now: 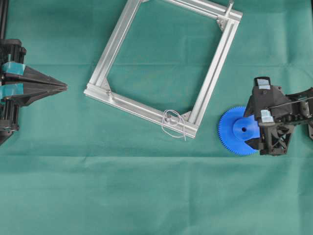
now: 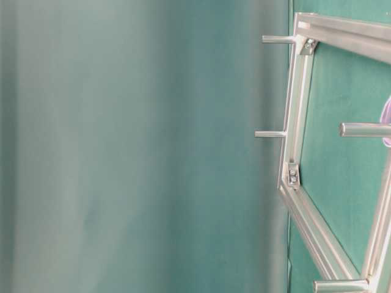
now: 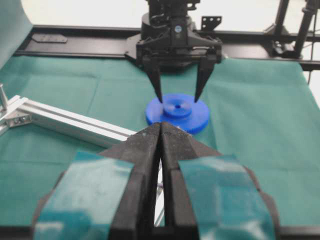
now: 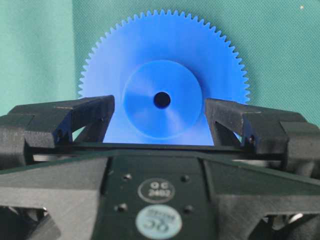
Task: Find the location of the shaft and insert the gear.
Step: 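Lower the right gripper over the blue gear hub and close on it, then lift the blue gear with the right gripper, tilting it upright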
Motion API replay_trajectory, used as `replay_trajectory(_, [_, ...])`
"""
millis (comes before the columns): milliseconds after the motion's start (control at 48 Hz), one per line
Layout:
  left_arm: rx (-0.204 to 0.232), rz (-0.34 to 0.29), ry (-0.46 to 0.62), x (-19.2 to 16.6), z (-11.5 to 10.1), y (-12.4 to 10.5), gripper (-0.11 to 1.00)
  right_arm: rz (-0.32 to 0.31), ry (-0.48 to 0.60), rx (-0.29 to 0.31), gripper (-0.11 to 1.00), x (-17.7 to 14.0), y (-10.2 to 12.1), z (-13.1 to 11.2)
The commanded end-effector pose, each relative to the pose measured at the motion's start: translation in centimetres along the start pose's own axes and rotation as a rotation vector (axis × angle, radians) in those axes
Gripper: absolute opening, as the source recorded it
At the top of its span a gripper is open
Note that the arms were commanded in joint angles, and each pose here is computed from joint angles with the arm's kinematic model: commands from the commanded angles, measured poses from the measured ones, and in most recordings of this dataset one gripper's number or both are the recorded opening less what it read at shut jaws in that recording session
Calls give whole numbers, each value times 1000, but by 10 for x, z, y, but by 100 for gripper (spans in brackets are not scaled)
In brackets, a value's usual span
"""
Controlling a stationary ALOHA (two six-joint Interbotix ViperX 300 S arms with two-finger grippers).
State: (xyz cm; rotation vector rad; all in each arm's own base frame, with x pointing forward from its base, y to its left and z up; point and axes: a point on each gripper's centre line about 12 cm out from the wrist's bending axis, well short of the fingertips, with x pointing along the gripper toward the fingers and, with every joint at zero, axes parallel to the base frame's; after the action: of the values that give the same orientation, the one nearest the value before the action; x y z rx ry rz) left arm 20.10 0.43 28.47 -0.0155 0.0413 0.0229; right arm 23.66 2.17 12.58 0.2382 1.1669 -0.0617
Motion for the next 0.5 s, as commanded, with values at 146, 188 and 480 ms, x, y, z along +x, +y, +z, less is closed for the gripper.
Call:
replay_trajectory(146, [-5,3,-20,3,8,1,4,5,-21,-1,91,3,3,9])
replay_trajectory(188, [-3,3,-20,3,8,1,4,4,-18,-1,91,4,3,9])
replay_trajectory(480, [-5,3,-20,3,8,1,4,-4,7,0,91,11,1,7])
